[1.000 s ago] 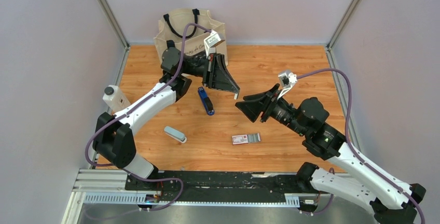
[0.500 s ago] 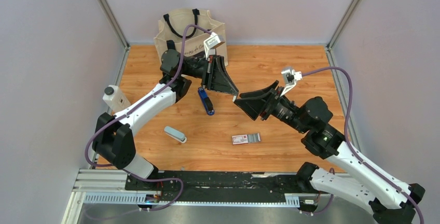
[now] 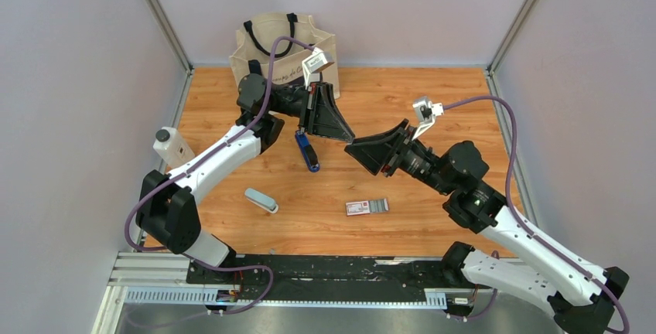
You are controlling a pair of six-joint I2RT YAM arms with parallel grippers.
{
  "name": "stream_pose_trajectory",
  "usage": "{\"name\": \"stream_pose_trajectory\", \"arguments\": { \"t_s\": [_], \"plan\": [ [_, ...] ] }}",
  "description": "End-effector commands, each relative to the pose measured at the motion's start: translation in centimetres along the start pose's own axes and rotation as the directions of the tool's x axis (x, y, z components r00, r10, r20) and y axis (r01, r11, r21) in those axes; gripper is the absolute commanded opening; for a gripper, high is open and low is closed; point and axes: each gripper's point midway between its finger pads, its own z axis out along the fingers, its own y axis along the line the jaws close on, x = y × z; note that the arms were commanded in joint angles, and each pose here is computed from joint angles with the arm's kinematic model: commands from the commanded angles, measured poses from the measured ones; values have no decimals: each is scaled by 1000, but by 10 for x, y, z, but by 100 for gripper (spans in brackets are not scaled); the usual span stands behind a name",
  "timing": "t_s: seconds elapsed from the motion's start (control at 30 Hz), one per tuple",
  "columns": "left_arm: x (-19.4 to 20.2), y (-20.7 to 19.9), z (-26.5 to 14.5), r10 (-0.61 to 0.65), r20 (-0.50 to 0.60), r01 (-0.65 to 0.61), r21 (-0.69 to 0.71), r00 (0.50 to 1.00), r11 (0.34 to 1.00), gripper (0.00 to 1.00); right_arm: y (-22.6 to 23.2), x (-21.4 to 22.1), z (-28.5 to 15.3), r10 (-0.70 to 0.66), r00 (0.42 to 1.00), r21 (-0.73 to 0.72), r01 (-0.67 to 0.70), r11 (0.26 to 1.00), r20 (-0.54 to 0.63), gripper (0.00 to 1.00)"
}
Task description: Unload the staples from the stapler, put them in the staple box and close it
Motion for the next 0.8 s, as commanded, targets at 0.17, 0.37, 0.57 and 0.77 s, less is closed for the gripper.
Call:
{"name": "stream_pose_trajectory", "arguments": {
  "t_s": [0.17,0.37,0.57,0.77],
  "plan": [
    [1,-15,-1,77,-8,-77,12,997,997,20,14,-15,1,10,998,-56,-7,998,54,35],
    [0,-15,-1,77,-7,-77,10,997,997,20,8,-12,3,21,999,-39,-19,999,47,27],
    [3,-14,-1,75,-13,-75,6,997,997,20,6,-10,5,27,999,-37,-26,999,41,21],
    [1,-11,-1,78,-9,-78,-9,997,997,37,0,-2,4,33,999,-16,-33,999,17,16]
  ]
}}
